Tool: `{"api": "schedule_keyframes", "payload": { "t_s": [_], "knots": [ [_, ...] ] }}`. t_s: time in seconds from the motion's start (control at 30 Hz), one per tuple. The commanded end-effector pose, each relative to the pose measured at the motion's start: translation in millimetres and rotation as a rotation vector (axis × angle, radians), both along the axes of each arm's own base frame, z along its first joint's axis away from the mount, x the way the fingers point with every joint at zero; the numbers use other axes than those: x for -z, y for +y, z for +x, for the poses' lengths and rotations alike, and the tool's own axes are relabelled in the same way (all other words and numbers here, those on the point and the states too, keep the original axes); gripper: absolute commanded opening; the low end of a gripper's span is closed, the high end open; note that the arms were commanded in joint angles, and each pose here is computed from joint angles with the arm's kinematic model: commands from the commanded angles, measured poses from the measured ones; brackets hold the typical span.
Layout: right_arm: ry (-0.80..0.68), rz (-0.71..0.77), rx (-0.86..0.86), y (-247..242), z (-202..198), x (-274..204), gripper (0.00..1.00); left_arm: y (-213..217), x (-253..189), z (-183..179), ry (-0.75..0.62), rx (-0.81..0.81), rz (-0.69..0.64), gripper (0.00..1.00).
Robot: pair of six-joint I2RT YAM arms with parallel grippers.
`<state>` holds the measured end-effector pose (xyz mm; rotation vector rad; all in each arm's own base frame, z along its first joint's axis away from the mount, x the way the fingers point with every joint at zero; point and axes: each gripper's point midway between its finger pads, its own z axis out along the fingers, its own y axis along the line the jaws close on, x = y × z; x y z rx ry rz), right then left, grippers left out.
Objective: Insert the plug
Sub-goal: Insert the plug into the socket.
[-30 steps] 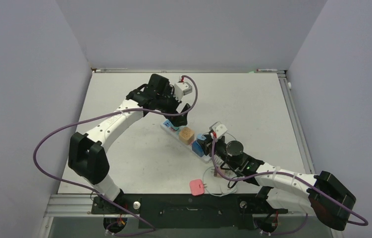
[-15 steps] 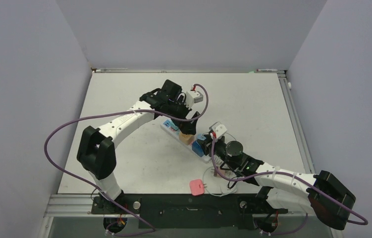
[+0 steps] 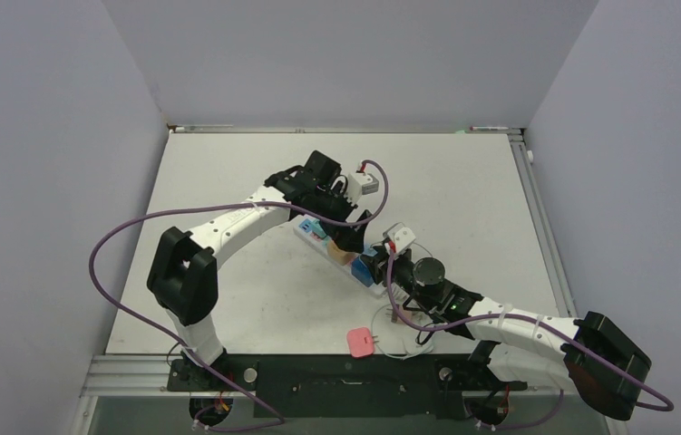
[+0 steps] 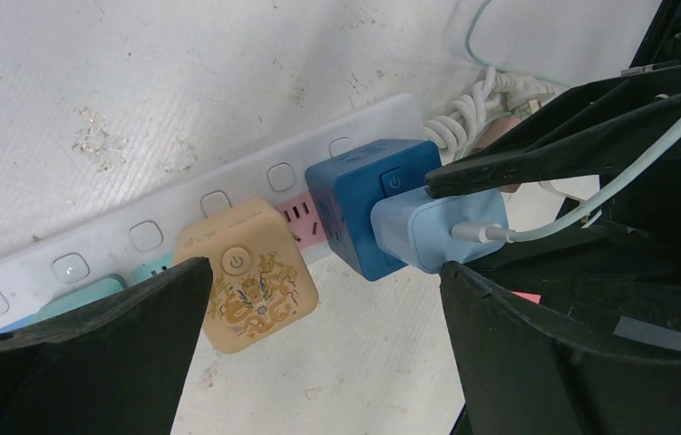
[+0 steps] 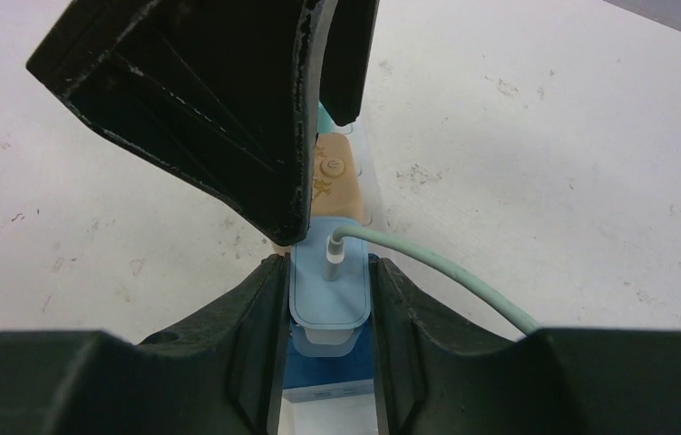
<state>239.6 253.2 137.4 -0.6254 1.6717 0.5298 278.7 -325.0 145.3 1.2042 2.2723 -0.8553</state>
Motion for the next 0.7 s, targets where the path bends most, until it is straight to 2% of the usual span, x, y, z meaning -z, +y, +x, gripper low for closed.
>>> {"api": "schedule_keyframes", "payload": {
  "t_s": [0.0,0.33,0.67],
  "knots": [
    [0.069,-0.08,-0.007,-5,-8,29,0.05,-10,-15,10,-0.051,0.012,-0.035,0.94],
    [0.075,-0.092,-0.011,-5,-10,33,0.05,-15,-32,12,-0.061,0.023,-0.063,0.93],
    [0.072,-0.105,-0.01,-4,-10,34,0.05,-4,-6,5,-0.04,0.018,0.013,0.91]
  ]
}}
